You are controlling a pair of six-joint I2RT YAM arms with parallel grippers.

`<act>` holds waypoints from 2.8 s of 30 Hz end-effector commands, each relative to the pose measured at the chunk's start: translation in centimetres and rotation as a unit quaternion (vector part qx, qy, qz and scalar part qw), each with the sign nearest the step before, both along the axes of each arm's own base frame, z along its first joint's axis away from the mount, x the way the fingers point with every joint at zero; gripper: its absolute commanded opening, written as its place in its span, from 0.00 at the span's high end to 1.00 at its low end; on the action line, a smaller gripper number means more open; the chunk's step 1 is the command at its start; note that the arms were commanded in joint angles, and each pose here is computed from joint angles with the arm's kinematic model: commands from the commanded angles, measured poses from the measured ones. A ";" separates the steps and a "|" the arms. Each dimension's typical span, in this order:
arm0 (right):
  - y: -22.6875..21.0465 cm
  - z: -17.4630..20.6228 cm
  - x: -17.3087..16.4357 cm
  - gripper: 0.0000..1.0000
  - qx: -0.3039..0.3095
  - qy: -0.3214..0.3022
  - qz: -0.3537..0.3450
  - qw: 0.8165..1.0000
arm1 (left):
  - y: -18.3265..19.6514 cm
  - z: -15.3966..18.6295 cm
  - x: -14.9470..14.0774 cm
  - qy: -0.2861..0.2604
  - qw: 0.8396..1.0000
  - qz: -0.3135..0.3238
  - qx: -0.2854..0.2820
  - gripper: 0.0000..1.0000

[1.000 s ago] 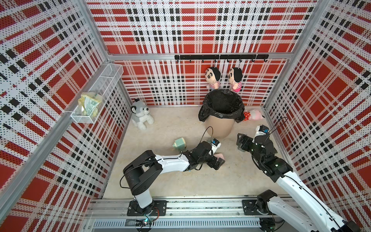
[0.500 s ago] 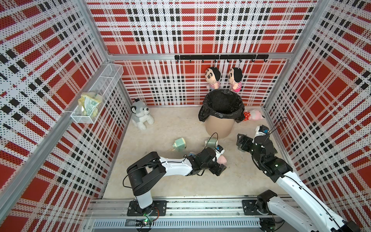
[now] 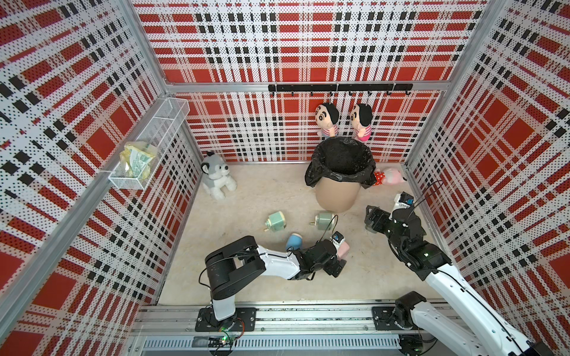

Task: Take out the pencil sharpener tray and clean the shavings
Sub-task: Pick up the pencil sharpener from the center of the board, then open the container of the pencil sharpener.

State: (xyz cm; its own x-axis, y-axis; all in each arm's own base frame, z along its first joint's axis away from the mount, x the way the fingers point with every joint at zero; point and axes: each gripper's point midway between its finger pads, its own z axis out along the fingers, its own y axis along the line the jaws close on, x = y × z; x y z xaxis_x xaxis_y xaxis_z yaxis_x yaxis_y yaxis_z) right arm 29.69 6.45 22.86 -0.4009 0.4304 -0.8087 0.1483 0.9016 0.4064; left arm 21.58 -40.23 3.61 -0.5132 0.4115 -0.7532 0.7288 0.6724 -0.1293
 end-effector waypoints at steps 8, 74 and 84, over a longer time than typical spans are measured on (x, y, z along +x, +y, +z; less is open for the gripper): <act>-0.6 -0.2 -0.1 0.05 -0.005 0.001 -0.005 1.000 | -0.3 0.1 0.8 -0.042 0.998 0.031 -0.019 0.09; 12.3 14.1 6.3 0.10 0.170 -0.189 0.488 0.835 | 11.3 31.1 9.1 -0.088 0.989 -0.034 -0.117 0.49; 14.6 13.8 1.8 0.11 0.216 -0.192 0.606 0.741 | 13.2 33.4 6.3 -0.062 0.981 -0.093 -0.156 0.49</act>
